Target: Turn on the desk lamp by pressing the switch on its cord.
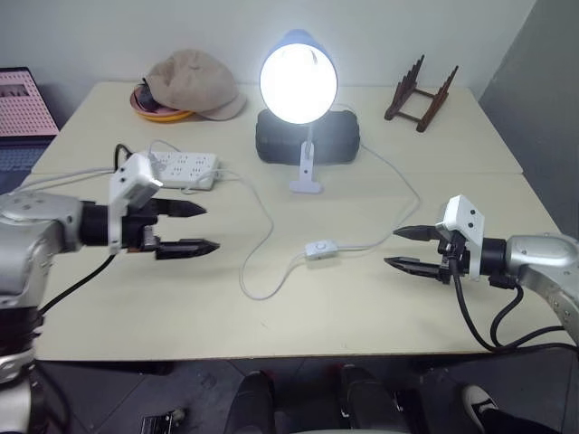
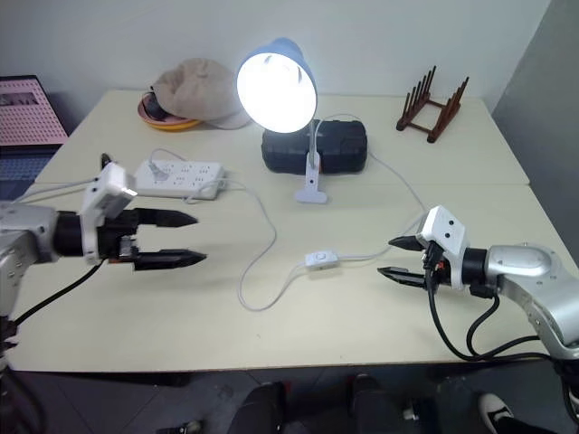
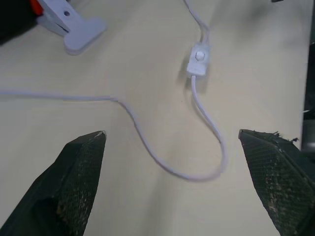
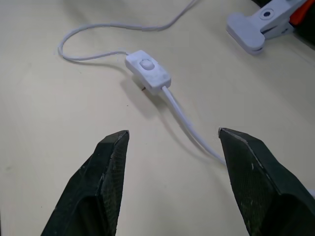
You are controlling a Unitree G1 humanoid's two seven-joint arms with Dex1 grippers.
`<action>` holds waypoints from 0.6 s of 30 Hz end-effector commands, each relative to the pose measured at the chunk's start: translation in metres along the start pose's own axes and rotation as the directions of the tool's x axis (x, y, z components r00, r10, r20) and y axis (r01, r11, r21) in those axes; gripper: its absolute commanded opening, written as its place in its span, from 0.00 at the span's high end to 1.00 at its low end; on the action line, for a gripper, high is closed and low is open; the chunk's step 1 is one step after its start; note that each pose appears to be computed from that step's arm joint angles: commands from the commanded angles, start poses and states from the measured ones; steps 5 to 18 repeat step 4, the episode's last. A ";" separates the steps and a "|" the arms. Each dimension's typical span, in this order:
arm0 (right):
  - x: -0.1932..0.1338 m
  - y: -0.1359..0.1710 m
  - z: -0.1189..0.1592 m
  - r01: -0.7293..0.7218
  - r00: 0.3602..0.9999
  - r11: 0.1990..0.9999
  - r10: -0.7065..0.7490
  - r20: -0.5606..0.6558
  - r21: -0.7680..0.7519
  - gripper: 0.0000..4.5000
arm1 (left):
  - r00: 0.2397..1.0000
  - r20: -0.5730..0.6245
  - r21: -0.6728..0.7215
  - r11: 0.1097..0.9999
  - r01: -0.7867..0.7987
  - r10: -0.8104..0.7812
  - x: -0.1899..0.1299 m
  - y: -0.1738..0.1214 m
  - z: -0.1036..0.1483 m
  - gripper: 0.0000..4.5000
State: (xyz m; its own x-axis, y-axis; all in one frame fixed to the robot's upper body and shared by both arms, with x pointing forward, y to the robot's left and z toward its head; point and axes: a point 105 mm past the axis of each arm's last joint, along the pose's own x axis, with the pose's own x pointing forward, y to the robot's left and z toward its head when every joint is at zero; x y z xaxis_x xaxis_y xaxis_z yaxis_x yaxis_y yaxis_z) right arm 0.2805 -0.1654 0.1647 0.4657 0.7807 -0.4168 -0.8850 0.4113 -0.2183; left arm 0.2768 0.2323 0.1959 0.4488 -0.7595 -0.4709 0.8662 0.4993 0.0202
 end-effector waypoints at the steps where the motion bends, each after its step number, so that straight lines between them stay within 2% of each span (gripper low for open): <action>1: -0.011 -0.007 0.008 -0.015 1.000 0.999 0.015 0.002 -0.035 0.32 | 0.993 -0.001 0.050 0.991 -0.122 0.122 -0.012 0.002 0.003 0.00; 4: -0.010 -0.011 0.010 -0.012 1.000 0.999 0.012 -0.002 -0.041 0.32 | 0.989 0.038 0.033 0.989 -0.146 0.145 -0.010 0.002 0.005 0.00; 18: -0.010 -0.011 0.010 -0.012 1.000 0.999 0.012 -0.002 -0.041 0.32 | 0.989 0.038 0.033 0.989 -0.146 0.145 -0.010 0.002 0.005 0.00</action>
